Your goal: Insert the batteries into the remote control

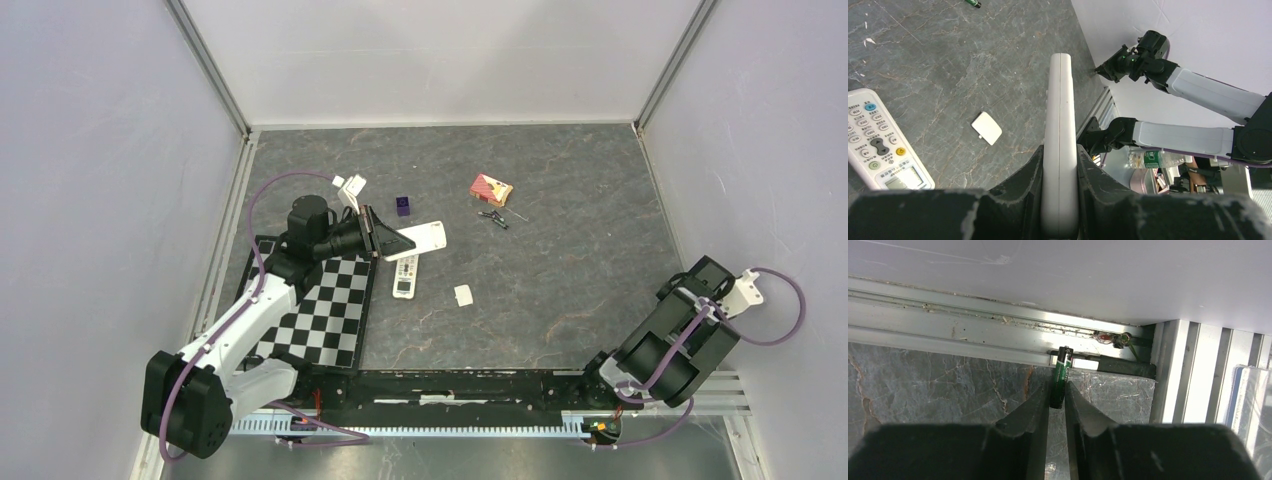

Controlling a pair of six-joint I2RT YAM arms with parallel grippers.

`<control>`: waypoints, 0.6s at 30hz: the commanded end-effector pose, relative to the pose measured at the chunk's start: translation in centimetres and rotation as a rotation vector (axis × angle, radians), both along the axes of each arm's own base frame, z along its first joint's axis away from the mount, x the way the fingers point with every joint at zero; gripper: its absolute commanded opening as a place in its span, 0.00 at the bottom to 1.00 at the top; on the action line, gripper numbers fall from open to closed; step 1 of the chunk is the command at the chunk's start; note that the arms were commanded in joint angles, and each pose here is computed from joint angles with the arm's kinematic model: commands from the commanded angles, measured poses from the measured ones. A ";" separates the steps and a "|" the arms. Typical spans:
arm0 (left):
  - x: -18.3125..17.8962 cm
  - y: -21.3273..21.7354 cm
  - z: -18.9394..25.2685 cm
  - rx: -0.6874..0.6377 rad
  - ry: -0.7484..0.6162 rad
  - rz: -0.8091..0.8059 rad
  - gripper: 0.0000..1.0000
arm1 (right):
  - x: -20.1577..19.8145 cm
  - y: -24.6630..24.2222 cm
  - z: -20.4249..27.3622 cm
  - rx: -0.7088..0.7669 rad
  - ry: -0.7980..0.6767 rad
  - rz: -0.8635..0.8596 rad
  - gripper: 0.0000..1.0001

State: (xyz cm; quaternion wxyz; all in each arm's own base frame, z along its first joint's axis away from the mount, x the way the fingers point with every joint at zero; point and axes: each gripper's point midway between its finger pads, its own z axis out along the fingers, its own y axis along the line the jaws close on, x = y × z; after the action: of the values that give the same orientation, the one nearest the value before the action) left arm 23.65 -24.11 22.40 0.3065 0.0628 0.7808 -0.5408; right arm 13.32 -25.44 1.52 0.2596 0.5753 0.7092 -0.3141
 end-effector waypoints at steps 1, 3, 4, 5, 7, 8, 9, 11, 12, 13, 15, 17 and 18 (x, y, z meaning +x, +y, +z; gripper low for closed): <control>-0.4 -0.4 1.8 -0.048 -0.044 -0.025 0.02 | -0.7 2.1 -2.3 0.118 -0.024 0.003 0.22; -0.3 -0.4 1.8 -0.048 -0.045 -0.024 0.02 | -0.7 2.3 -2.4 0.128 -0.030 -0.001 0.20; -0.4 -0.4 1.8 -0.048 -0.046 -0.023 0.02 | -0.7 2.3 -2.4 0.130 -0.036 -0.001 0.19; -0.3 -0.4 1.8 -0.048 -0.045 -0.023 0.02 | -0.7 2.3 -2.4 0.132 -0.039 -0.003 0.18; -0.3 -0.4 1.8 -0.049 -0.044 -0.021 0.02 | -0.7 2.4 -2.6 0.139 -0.042 -0.005 0.15; -0.3 -0.4 1.8 -0.050 -0.046 -0.023 0.02 | -0.7 2.4 -2.5 0.139 -0.045 -0.007 0.13; -0.3 -0.4 1.8 -0.049 -0.044 -0.023 0.02 | -0.7 2.5 -2.6 0.146 -0.047 -0.011 0.12; -0.3 -0.4 1.8 -0.050 -0.045 -0.022 0.02 | -0.7 2.8 -2.5 0.164 -0.062 -0.031 0.08; -0.2 -0.4 1.8 -0.050 -0.042 -0.022 0.02 | -0.7 3.0 -2.5 0.171 -0.074 -0.036 0.07; -0.2 -0.4 1.8 -0.051 -0.043 -0.023 0.02 | -0.5 3.2 -2.5 0.182 -0.088 -0.038 0.06; -0.2 -0.5 1.7 -0.051 -0.042 -0.022 0.02 | -0.3 3.9 -2.9 0.213 -0.112 -0.039 0.04; -0.1 -0.4 1.8 -0.052 -0.041 -0.020 0.02 | 0.0 4.9 -3.5 0.256 -0.140 -0.031 0.04; -0.1 -0.5 1.8 -0.053 -0.043 -0.021 0.02 | 0.2 5.5 -3.8 0.279 -0.159 -0.021 0.04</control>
State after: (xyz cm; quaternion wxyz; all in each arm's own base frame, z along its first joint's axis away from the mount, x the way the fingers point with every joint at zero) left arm 23.78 -24.17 22.73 0.3129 0.0662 0.7761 -0.5435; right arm 13.99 -25.04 1.42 0.2831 0.6102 0.6908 -0.2651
